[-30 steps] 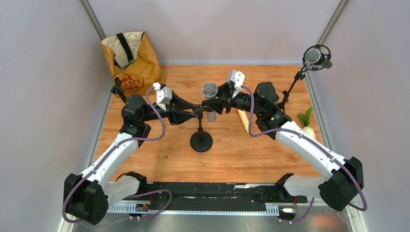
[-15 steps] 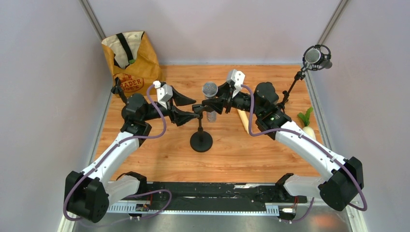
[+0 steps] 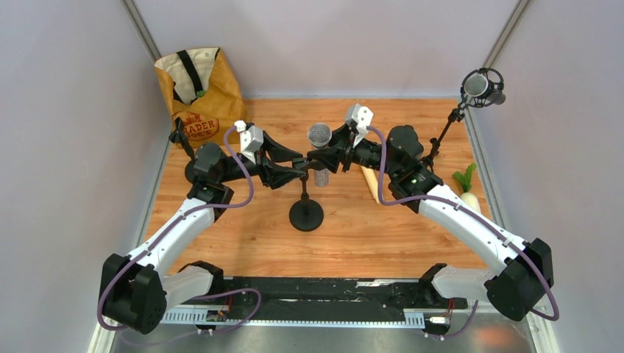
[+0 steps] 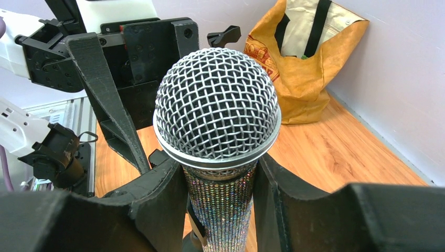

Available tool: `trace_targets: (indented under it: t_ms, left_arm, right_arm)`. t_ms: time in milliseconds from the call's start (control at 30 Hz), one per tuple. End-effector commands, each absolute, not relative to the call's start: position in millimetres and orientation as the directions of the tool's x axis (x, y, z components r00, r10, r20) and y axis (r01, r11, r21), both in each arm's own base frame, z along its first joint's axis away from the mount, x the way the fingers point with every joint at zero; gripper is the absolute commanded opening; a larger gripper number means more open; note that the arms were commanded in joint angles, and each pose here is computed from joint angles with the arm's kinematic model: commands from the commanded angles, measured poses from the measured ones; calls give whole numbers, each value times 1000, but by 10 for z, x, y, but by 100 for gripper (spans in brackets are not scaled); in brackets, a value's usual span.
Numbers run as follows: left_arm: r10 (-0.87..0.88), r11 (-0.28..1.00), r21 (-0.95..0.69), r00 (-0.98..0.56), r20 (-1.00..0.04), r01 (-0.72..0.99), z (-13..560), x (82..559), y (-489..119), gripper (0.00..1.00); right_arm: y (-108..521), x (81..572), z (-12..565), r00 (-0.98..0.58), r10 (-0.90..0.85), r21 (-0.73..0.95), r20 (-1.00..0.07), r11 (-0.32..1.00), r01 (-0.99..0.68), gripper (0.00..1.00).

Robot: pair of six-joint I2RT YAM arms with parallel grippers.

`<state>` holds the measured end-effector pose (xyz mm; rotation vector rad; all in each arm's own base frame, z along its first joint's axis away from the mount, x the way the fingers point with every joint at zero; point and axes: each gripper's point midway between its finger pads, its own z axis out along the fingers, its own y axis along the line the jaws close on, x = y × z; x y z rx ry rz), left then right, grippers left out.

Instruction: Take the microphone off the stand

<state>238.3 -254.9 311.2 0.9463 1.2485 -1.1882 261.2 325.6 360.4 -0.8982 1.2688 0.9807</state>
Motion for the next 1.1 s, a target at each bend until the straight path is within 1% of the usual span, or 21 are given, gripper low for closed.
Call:
trace_targets:
  t_ms: [0, 100, 167, 200, 233, 300, 467, 633, 667, 767, 800, 967, 1067]
  left_arm:
    - [-161, 114, -41, -22, -987, 993, 3282, 2280, -2593, 57]
    - [-159, 111, -40, -22, -987, 993, 3263, 2270, -2600, 47]
    - [-156, 110, -41, -23, -988, 993, 3235, 2265, -2598, 45]
    - [-155, 109, -39, -22, -988, 993, 3233, 2260, -2597, 42]
    - [-154, 109, -40, -23, -988, 993, 3220, 2259, -2597, 36]
    - [-153, 111, -37, -20, -988, 993, 3216, 2258, -2590, 33]
    - [-149, 111, -35, -18, -989, 993, 3189, 2248, -2589, 32]
    - [-129, 125, -34, -18, -991, 992, 3125, 2268, -2582, 20]
    - [-127, 129, -35, -19, -992, 991, 3112, 2275, -2581, 19]
    - [-122, 134, -31, -15, -992, 991, 3094, 2280, -2577, 19]
    - [-121, 136, -27, -10, -993, 990, 3098, 2285, -2577, 17]
    - [-119, 147, -32, -15, -993, 989, 3080, 2305, -2571, 16]
    - [-119, 145, -34, -17, -993, 989, 3084, 2301, -2575, 13]
  right_arm:
    - [3258, 2513, 3816, 49, 145, 0, -988, 318, -948, 33]
    - [3263, 2504, 3809, 50, 142, -3, -989, 314, -949, 33]
    - [3266, 2494, 3808, 50, 142, -4, -989, 309, -951, 33]
    - [3268, 2500, 3802, 49, 141, -3, -989, 310, -951, 33]
    - [3264, 2491, 3813, 51, 143, -4, -988, 309, -951, 33]
    - [3264, 2492, 3806, 51, 141, -5, -989, 309, -951, 33]
    - [3265, 2490, 3784, 53, 136, -9, -989, 307, -952, 33]
    - [3255, 2468, 3790, 64, 135, -21, -989, 302, -953, 33]
    - [3251, 2459, 3801, 67, 137, -23, -988, 301, -953, 33]
    - [3250, 2441, 3797, 68, 136, -25, -988, 294, -956, 33]
    - [3249, 2433, 3802, 69, 137, -27, -988, 291, -956, 33]
    - [3247, 2429, 3793, 71, 135, -29, -988, 290, -957, 33]
    - [3251, 2427, 3787, 70, 133, -29, -989, 287, -958, 33]
